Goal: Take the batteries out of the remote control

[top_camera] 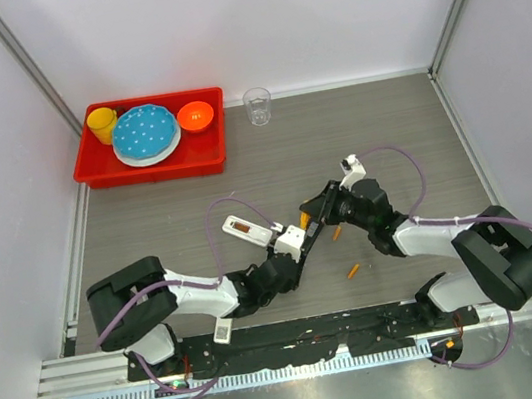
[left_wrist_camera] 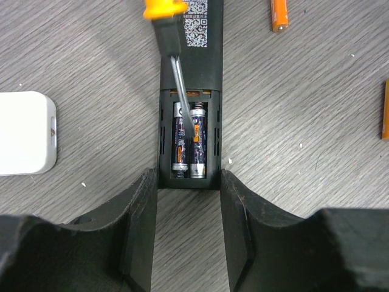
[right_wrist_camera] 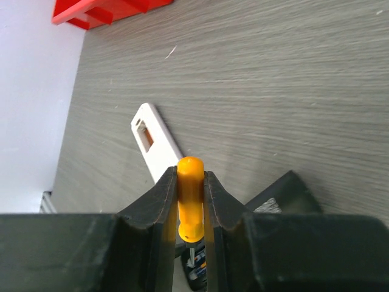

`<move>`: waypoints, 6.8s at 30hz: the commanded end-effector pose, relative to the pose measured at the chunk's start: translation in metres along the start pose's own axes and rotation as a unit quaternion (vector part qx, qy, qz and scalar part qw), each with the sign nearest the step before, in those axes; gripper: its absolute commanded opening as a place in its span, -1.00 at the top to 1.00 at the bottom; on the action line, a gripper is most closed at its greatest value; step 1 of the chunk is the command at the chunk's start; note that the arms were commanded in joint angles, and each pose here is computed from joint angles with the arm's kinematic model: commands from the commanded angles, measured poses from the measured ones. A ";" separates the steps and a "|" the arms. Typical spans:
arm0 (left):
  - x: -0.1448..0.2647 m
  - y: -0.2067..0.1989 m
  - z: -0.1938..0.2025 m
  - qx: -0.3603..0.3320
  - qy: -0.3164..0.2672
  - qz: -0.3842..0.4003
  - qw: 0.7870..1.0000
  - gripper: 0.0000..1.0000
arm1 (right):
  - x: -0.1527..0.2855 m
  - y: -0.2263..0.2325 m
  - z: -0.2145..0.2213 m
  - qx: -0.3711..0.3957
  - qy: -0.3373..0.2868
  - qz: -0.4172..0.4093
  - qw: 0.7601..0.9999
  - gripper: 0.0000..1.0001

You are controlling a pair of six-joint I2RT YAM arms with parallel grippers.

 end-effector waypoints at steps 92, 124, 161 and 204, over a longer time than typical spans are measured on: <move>0.008 0.038 0.049 -0.011 0.099 -0.031 0.995 0.91 | 0.029 0.016 -0.045 0.045 -0.097 -0.030 0.994 0.98; -0.002 0.032 0.066 -0.009 0.126 -0.019 0.992 0.98 | 0.013 -0.002 -0.003 0.024 -0.038 -0.050 0.998 0.98; 0.013 0.005 0.030 0.077 0.077 0.070 0.992 -0.54 | 0.009 0.056 -0.062 -0.035 -0.061 -0.144 0.987 0.98; -0.011 -0.031 0.000 0.222 0.112 0.239 0.938 0.77 | 0.046 -0.035 -0.036 0.087 -0.005 0.085 0.993 0.98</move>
Point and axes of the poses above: each gripper's point midway between its finger pads, its own x axis back along the fingers, its own y axis along the line the jaws close on, z = x × y, the point moved 1 cm from there along x, back along the fingers, and after that the axes turned 12 degrees about x, right-handed, at the moved point
